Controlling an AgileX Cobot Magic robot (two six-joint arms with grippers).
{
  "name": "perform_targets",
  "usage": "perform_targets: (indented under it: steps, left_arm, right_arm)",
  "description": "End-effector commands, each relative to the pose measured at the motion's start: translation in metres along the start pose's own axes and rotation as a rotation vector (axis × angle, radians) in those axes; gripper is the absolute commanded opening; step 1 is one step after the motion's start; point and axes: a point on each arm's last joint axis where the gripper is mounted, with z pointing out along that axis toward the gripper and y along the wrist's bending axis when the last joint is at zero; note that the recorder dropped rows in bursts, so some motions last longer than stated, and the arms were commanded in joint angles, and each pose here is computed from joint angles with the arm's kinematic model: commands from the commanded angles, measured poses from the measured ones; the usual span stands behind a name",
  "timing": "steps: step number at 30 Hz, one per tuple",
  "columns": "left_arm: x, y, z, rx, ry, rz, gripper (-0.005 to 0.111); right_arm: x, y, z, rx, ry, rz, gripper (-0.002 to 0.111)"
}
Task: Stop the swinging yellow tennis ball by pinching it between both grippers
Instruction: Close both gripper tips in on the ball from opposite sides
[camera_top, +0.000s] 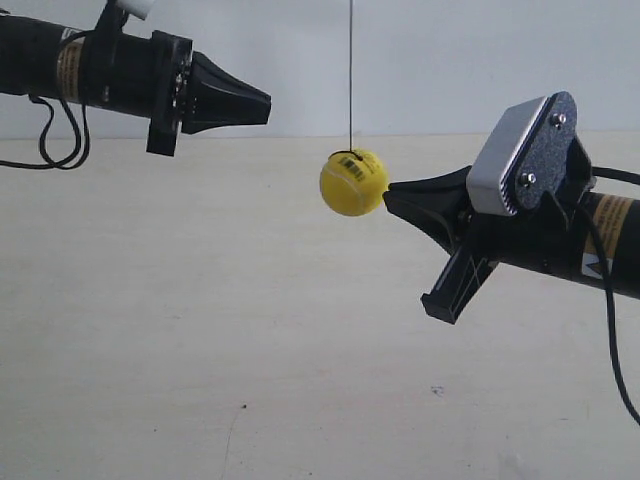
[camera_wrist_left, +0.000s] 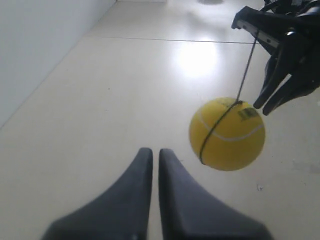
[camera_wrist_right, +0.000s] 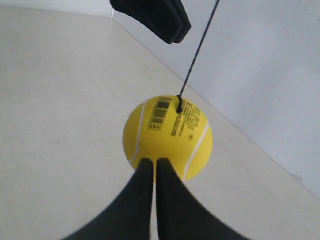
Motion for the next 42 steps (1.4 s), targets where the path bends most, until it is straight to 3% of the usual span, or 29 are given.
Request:
perform_targets:
  steps: [1, 13, 20, 42]
  left_arm:
    - [0.005, -0.008, 0.001, 0.013, -0.001, 0.008, 0.005]
    - [0.011, -0.012, 0.007, 0.033, 0.005, -0.001, 0.005]
    - [0.021, -0.018, 0.030, 0.092, 0.013, -0.024, 0.005]
    - [0.020, -0.018, 0.030, 0.094, 0.011, 0.022, 0.005]
  right_arm:
    - [-0.003, -0.002, -0.001, 0.009, -0.009, -0.011, 0.000]
    - [-0.004, -0.002, -0.001, 0.008, -0.015, -0.009, 0.000]
    - [-0.010, -0.007, 0.002, 0.019, -0.033, -0.026, 0.000]
    - [-0.011, -0.013, 0.011, 0.005, -0.028, -0.040, 0.000]
